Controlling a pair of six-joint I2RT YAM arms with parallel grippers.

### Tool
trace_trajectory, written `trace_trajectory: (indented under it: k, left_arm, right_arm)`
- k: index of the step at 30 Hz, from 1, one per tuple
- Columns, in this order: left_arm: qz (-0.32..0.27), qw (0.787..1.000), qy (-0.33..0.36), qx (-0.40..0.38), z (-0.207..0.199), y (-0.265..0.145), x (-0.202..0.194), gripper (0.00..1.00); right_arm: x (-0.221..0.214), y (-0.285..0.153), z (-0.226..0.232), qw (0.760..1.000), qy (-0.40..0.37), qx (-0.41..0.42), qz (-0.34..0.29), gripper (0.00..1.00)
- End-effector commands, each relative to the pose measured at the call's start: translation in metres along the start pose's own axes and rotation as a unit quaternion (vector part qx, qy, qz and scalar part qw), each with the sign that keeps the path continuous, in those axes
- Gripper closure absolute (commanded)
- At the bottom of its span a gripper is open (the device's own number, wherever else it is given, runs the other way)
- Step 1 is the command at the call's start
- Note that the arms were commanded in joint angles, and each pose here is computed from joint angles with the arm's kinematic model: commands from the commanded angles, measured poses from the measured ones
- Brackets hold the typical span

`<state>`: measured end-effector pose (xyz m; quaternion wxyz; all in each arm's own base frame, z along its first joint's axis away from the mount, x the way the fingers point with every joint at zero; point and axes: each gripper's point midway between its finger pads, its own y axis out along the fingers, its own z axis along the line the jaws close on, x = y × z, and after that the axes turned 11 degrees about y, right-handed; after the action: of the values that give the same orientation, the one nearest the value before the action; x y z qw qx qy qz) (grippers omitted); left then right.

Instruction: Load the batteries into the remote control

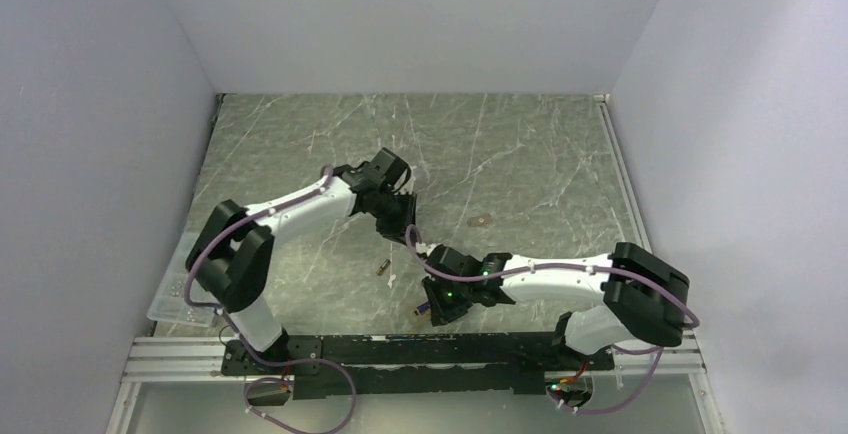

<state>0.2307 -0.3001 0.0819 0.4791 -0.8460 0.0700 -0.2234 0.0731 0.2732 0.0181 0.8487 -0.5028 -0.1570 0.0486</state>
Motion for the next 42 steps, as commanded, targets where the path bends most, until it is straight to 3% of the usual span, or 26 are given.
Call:
trace_trajectory:
  k: [1,13,18,26,31,35,42]
  left_arm:
    - [-0.019,1.0,0.004,0.022,0.009,-0.029,-0.007,0.75]
    - [-0.047,0.997,-0.028,0.048,0.026,-0.065,-0.047,0.71]
    - [-0.069,0.995,-0.036,0.062,0.032,-0.077,-0.052,0.63]
    - [-0.111,0.99,-0.046,0.075,0.043,-0.088,-0.052,0.29]
    - [-0.134,0.988,-0.05,0.059,0.047,-0.084,-0.05,0.01]
    - [-0.132,0.988,-0.053,0.052,0.05,-0.076,-0.047,0.0]
    - [-0.114,0.991,-0.054,0.053,0.058,-0.054,-0.037,0.04]
  right_arm:
    - [0.024,0.003,0.033,0.998,-0.026,0.038,-0.032,0.87]
    - [0.037,0.011,0.048,0.998,-0.045,0.027,-0.028,0.87]
    - [0.049,-0.005,0.058,0.996,-0.067,0.027,-0.045,0.81]
    - [0.087,-0.038,0.067,0.988,-0.103,0.017,-0.111,0.64]
    - [0.116,-0.056,0.057,0.978,-0.083,0.0,-0.192,0.66]
    - [0.114,-0.052,0.044,0.983,-0.059,-0.002,-0.171,0.7]
    - [0.111,-0.06,0.04,0.981,-0.048,0.008,-0.19,0.71]
